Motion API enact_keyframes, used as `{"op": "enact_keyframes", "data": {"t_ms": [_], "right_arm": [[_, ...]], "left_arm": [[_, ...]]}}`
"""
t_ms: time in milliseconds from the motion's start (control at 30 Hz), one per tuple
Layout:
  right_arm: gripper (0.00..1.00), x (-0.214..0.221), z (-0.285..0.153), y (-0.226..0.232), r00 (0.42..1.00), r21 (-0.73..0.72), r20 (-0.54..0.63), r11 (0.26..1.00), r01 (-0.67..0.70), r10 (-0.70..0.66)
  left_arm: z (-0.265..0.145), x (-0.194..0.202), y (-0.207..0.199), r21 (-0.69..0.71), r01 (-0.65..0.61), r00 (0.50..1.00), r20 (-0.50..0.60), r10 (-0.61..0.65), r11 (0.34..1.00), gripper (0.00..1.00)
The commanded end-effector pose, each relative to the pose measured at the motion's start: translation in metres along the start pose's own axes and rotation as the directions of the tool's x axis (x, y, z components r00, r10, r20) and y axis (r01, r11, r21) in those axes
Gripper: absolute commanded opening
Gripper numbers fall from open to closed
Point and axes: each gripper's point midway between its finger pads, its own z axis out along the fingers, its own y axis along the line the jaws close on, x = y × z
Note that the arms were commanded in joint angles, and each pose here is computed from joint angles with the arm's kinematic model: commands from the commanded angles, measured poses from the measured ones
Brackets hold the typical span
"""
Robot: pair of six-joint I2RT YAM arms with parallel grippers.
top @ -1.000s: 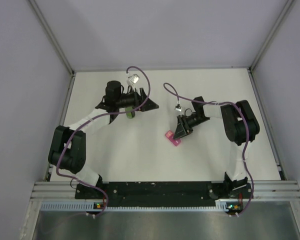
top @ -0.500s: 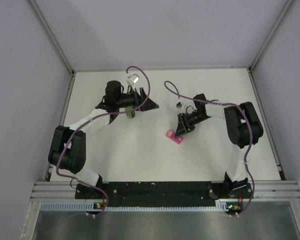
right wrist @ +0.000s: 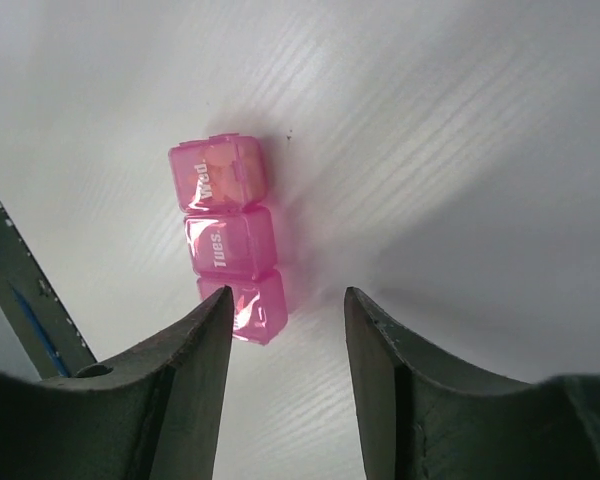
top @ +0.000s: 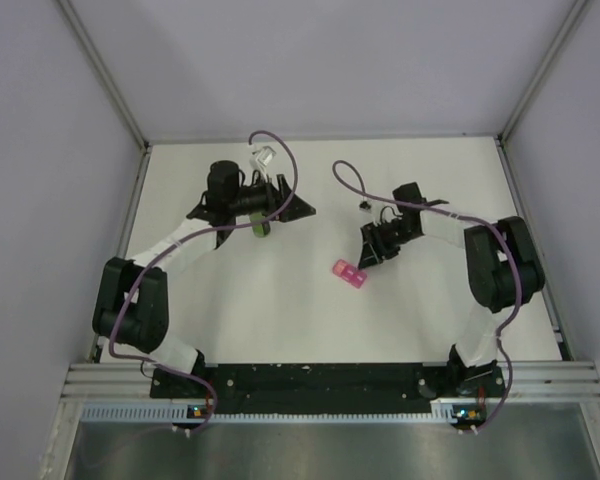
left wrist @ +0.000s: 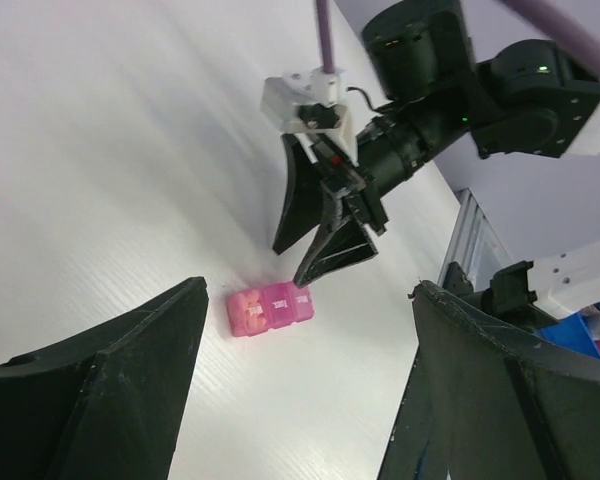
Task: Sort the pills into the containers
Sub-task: Place the pill container at the center of the board, then reset both arms
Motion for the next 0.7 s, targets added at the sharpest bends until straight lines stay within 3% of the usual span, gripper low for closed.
{"op": "enact_keyframes", "data": {"t_ms": [0, 33, 167, 267, 533, 667], "right_arm": [[0.5, -0.041, -0.046, 0.0, 0.979, 0.188, 0.132, 0.973, 0.132, -0.159], [0.55, -0.048, -0.055, 0.001, 0.97, 0.228, 0.156, 0.962, 0.148, -0.186], [0.59, -0.078, -0.103, 0.009, 0.917, 0.41, 0.242, 0.89, 0.199, -0.317], [0.64, -0.092, -0.136, 0.014, 0.878, 0.521, 0.304, 0.836, 0.171, -0.369], [0.81, -0.099, -0.204, 0.019, 0.78, 0.71, 0.431, 0.704, 0.016, -0.453], [0.99, -0.092, -0.223, 0.02, 0.748, 0.741, 0.469, 0.67, -0.044, -0.469]], "left_arm": [[-0.018, -0.034, -0.006, -0.094, -0.147, 0.983, 0.093, 0.156, 0.985, 0.89], [-0.022, -0.039, -0.004, -0.13, -0.17, 0.977, 0.105, 0.184, 0.977, 0.9], [-0.043, -0.065, 0.007, -0.294, -0.242, 0.945, 0.144, 0.293, 0.925, 0.91], [-0.062, -0.082, 0.013, -0.389, -0.277, 0.922, 0.149, 0.357, 0.879, 0.92], [-0.138, -0.119, 0.02, -0.625, -0.201, 0.873, 0.235, 0.427, 0.755, 0.99], [-0.168, -0.115, 0.026, -0.72, -0.168, 0.86, 0.227, 0.457, 0.673, 0.99]]}}
